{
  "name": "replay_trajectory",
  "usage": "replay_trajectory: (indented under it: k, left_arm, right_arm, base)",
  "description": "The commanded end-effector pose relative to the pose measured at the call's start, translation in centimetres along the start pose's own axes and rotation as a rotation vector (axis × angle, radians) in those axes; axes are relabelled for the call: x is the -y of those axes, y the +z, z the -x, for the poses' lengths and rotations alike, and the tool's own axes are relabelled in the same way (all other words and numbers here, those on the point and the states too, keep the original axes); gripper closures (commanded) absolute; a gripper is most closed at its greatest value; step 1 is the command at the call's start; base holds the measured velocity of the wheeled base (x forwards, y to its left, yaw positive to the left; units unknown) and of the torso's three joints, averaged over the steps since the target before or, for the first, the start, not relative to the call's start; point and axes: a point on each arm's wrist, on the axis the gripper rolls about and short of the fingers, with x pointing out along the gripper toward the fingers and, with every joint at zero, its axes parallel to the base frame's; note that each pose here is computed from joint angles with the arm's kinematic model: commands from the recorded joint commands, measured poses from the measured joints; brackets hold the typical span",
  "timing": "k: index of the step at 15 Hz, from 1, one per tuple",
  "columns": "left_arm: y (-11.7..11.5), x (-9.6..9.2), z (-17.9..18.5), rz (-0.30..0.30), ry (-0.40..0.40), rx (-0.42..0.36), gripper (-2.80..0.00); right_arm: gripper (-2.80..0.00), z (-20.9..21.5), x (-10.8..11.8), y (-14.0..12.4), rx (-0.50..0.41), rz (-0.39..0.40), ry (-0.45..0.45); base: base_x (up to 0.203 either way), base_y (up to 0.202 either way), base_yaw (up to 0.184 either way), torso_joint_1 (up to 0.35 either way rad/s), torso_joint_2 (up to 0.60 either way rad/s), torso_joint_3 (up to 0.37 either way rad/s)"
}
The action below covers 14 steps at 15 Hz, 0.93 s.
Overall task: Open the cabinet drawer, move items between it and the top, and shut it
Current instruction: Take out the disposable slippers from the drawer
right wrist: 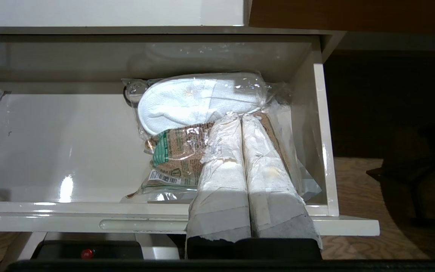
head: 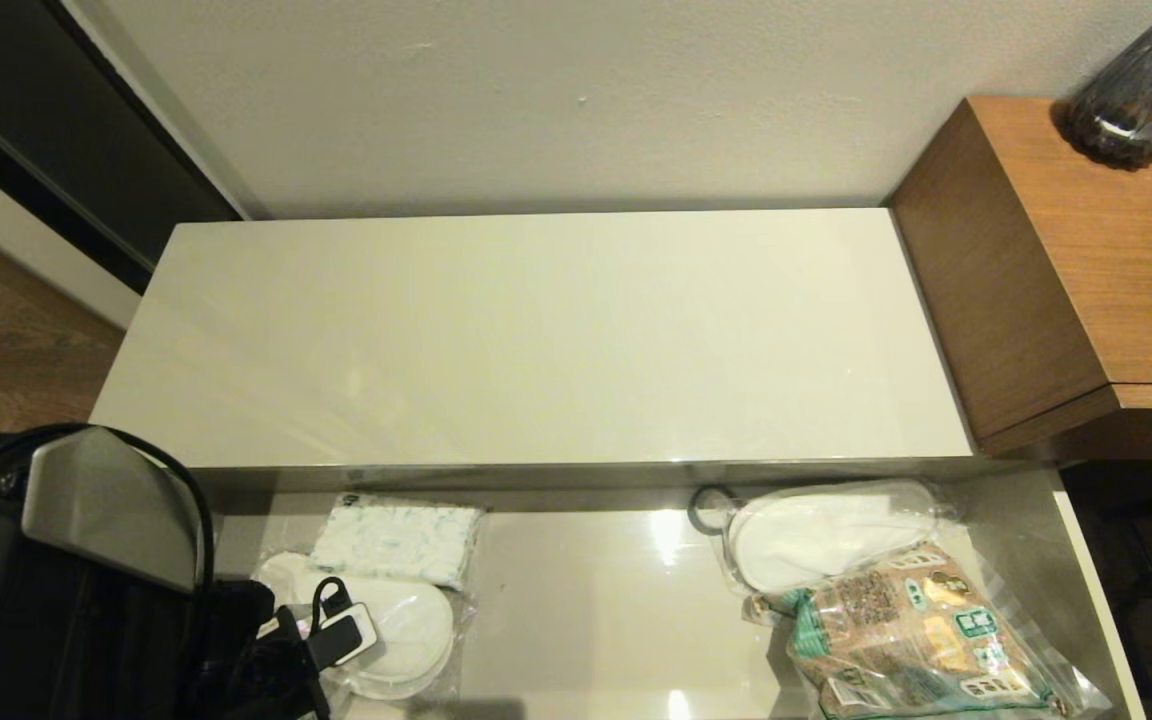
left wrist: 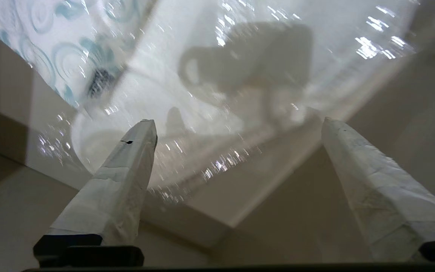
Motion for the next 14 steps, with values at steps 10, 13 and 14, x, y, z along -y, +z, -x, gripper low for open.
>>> replay_trajectory:
  k: [10,13,14]
  left_arm:
    - [1.2,-0.9,-5.0,-0.013,0.084,0.06,-2.8]
    - [1.6,-1.6,-5.9,-0.013,0.118,0.081,-2.8]
    - [1.7,-1.7,-6.0,-0.013,0.125,0.086,-2.8]
  right_arm:
    - [0.0,0.0,0.0,0.0,-0.001,0.0,0.0]
    - [0.0,0.0,0.0,0.0,0.001,-0.001,0.002]
    - [0.0,0.0,0.0,0.0,0.001,0.001,0.0]
  base:
    - [0.0,0.0,0.0,0.0,0.0,0.0]
    - [0.0,0.0,0.0,0.0,0.0,0.0]
    - [0.0,0.0,0.0,0.0,0.0,0.0]
